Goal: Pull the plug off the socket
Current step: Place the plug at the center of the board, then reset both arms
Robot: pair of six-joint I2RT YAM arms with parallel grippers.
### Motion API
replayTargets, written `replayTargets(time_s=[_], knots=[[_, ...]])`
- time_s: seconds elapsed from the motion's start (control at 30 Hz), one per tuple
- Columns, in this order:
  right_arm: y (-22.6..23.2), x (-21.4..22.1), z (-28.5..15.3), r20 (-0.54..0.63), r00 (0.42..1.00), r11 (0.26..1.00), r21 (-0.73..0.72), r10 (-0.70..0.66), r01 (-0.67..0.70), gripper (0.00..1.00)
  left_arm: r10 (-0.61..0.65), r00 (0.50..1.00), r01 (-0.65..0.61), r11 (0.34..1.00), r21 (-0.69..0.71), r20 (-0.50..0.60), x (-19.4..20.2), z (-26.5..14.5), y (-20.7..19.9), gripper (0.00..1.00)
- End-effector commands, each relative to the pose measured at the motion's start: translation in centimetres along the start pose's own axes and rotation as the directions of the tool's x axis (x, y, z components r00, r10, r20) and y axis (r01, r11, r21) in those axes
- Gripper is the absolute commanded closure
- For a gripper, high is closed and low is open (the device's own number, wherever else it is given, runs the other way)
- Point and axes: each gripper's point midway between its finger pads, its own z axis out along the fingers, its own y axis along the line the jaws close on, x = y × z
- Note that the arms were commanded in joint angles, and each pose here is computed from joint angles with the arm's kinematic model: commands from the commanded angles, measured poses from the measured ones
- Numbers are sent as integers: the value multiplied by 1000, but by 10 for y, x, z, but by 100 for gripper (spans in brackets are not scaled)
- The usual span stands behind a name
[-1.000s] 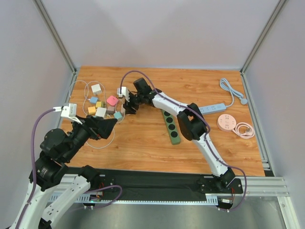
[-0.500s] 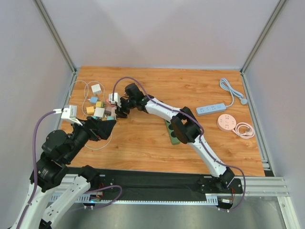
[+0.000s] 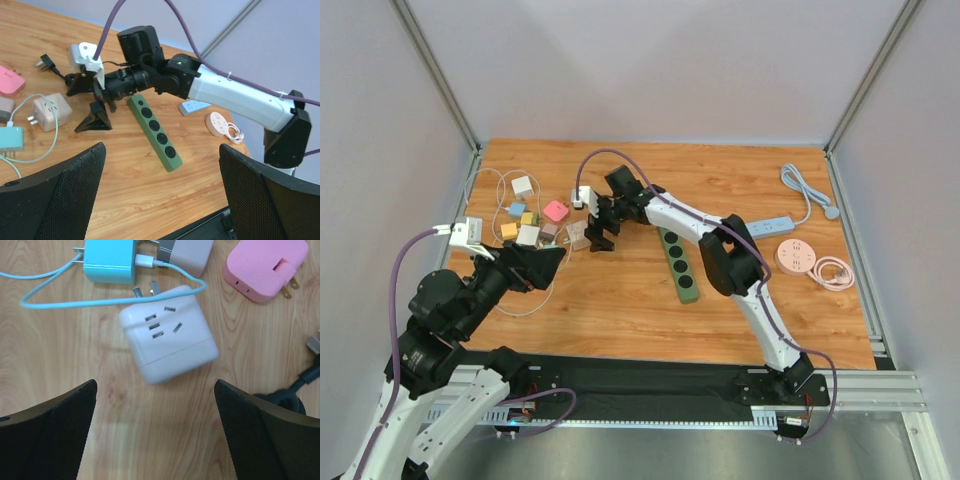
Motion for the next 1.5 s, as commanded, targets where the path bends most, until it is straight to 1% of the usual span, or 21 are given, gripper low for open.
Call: replayTargets(time_s=[0.0, 0.13, 0.2, 0.23, 0.3, 0.33, 0.37, 0.4, 0.47, 0.63, 0.73, 0.8, 0.87, 0.9, 0.97, 1.0, 1.03, 1.1, 1.23, 1.37, 1.47], knots=[[14, -33, -40, -5, 1000, 1000, 13, -13, 14, 0, 18, 1000, -18, 1000, 24, 14, -4, -1, -4, 0], [38, -16, -67, -90, 994, 998, -23, 63, -65, 0, 49, 999, -49, 999, 17, 14, -3, -4, -2, 0], [42, -6, -80, -146, 985, 996, 7, 87, -87, 0, 73, 997, -73, 997, 12, 5, -1, -4, 1, 0], [44, -11, -95, -158, 984, 996, 37, 81, -76, 0, 83, 997, -83, 997, 6, -2, 1, -3, 3, 0], [45, 13, -112, -232, 967, 991, 107, 107, -84, 0, 112, 994, -112, 994, -5, -17, 4, -1, 7, 0], [43, 0, -131, -209, 974, 987, 151, 87, -56, 0, 118, 993, -118, 993, -17, -20, 5, 0, 10, 0], [42, 18, -144, -244, 962, 979, 188, 119, -74, 0, 126, 992, -126, 992, -21, -26, 6, 1, 11, 0], [40, 7, -164, -224, 969, 972, 229, 107, -54, 0, 132, 991, -133, 991, -25, -35, 8, 4, 13, 0], [35, 22, -192, -245, 958, 954, 290, 149, -74, 0, 152, 987, -153, 988, -35, -44, 10, 7, 16, 0], [25, 31, -272, -180, 958, 899, 418, 222, -130, 0, 190, 980, -195, 977, -90, -58, 14, 16, 30, 0], [15, 46, -325, -117, 959, 830, 535, 256, -156, 0, 219, 972, -227, 967, -112, -80, 18, 21, 37, 0], [13, 62, -363, -103, 952, 759, 632, 287, -160, 0, 241, 965, -252, 960, -119, -99, 20, 24, 41, 0], [11, 75, -395, -103, 942, 684, 713, 320, -155, 0, 258, 960, -271, 954, -126, -111, 21, 26, 43, 0], [15, 70, -412, -94, 946, 649, 748, 310, -138, 0, 263, 958, -277, 953, -125, -117, 22, 27, 44, 0], [19, 88, -434, -110, 929, 571, 812, 354, -121, 0, 275, 954, -290, 949, -128, -119, 22, 27, 45, 0], [22, 84, -449, -101, 936, 523, 847, 338, -97, 0, 287, 950, -302, 944, -134, -120, 21, 27, 47, 0], [27, 100, -461, -118, 916, 465, 882, 383, -81, 0, 295, 947, -312, 938, -152, -125, 21, 27, 51, 0], [34, 98, -481, -103, 923, 395, 917, 370, -56, 0, 327, 935, -349, 918, -187, -136, 20, 27, 60, 0], [49, 106, -499, -90, 921, 318, 947, 378, -38, 0, 386, 904, -424, 867, -261, -185, 21, 27, 80, 0], [60, 107, -506, -79, 928, 284, 958, 363, -30, 0, 417, 883, -468, 820, -329, -217, 23, 29, 99, 0], [64, 113, -514, -77, 926, 228, 974, 370, -10, 0, 427, 874, -486, 786, -382, -232, 25, 33, 113, 0]])
